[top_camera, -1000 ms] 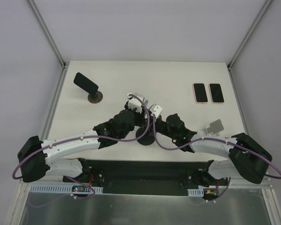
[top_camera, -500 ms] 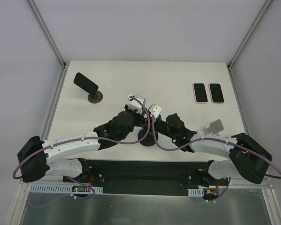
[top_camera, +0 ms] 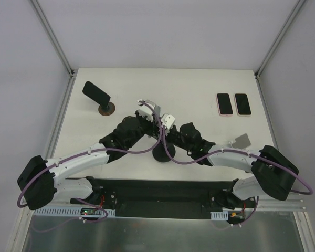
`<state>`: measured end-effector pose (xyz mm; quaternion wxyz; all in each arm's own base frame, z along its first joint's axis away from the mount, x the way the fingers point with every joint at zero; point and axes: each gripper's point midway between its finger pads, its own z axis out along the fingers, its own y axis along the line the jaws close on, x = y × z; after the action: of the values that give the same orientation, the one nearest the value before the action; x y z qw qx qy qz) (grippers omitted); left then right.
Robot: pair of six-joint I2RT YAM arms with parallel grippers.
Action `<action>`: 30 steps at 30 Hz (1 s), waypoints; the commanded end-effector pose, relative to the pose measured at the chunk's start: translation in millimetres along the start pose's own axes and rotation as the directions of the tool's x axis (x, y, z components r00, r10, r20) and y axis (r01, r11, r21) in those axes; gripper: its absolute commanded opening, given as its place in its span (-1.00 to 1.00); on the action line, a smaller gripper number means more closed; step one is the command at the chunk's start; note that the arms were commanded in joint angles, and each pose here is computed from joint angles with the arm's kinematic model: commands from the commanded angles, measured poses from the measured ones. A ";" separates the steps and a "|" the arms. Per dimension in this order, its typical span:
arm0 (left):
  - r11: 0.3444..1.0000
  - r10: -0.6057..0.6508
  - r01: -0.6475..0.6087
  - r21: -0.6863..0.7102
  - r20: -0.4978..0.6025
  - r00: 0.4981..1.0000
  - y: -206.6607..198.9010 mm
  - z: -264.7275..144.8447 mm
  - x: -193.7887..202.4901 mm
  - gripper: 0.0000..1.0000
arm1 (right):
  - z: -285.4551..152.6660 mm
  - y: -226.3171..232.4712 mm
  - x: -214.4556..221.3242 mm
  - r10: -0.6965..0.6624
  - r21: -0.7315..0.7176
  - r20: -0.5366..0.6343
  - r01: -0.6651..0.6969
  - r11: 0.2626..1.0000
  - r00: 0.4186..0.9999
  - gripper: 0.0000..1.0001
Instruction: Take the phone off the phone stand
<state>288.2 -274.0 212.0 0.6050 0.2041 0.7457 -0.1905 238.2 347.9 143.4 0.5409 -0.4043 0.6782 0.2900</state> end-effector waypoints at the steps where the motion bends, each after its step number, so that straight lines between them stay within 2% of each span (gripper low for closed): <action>1: 0.999 -0.038 0.037 0.009 0.199 0.979 18.2 1.3 -54.8 -1.00 | -2.3 81.8 21.4 -0.070 -0.344 -0.054 0.047 0.938 0.996 -0.98; 6: 0.999 -0.035 0.027 0.044 0.192 0.981 16.2 -7.3 -54.3 -1.00 | 5.7 75.8 32.5 -0.055 -0.318 -0.091 0.023 0.948 0.994 -0.98; 10: 0.994 -0.100 0.092 0.062 0.142 0.985 7.8 -18.8 -29.6 -1.00 | 3.5 64.3 20.8 -0.027 -0.252 -0.056 0.012 0.968 0.998 -0.98; 13: 0.992 -0.110 0.103 0.068 0.102 0.989 -5.8 -26.9 -13.6 -1.00 | 2.3 58.7 12.2 0.001 -0.215 -0.038 -0.009 0.977 0.999 -0.81; 16: 0.996 -0.084 0.080 0.047 0.089 0.992 -14.2 -30.0 -5.8 -1.00 | 3.5 55.1 4.8 0.047 -0.191 -0.014 -0.049 0.980 0.999 -0.49; 19: 0.998 -0.063 0.062 0.015 0.074 0.995 -18.7 -30.9 -2.0 -1.00 | 3.1 53.3 -2.7 0.080 -0.178 0.016 -0.076 0.981 0.997 -0.03; 20: 0.998 -0.061 0.061 0.011 0.071 0.996 -20.0 -30.5 -1.9 -1.00 | 2.1 52.3 -4.9 0.084 -0.172 0.021 -0.079 0.982 0.996 0.18; 23: 0.999 -0.049 0.050 -0.007 0.068 0.996 -17.6 -30.0 -1.8 -1.00 | -2.7 45.0 -11.1 0.117 -0.130 0.038 -0.111 0.985 0.992 0.39; 27: 0.999 -0.029 0.031 -0.016 0.066 0.997 -15.6 -30.8 -3.0 -1.00 | -13.1 33.4 -17.2 0.134 -0.110 0.062 -0.127 0.986 0.989 0.50; 28: 0.999 -0.025 0.026 -0.019 0.064 0.998 -15.0 -31.2 -2.4 -1.00 | -15.4 30.3 -19.3 0.151 -0.107 0.065 -0.144 0.984 0.986 0.57; 29: 1.000 -0.022 0.023 -0.019 0.064 0.998 -14.8 -31.5 -3.0 -1.00 | -17.7 27.6 -18.7 0.187 -0.102 0.060 -0.180 0.978 0.981 0.81; 30: 1.000 -0.017 0.018 -0.019 0.062 0.998 -14.5 -31.8 -3.5 -1.00 | -22.0 22.0 -19.8 0.200 -0.100 0.058 -0.194 0.976 0.978 0.90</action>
<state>257.5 -263.3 211.4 0.6265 0.1925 0.7333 -0.1811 203.9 357.0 139.4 0.5023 -0.3896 0.6853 0.3553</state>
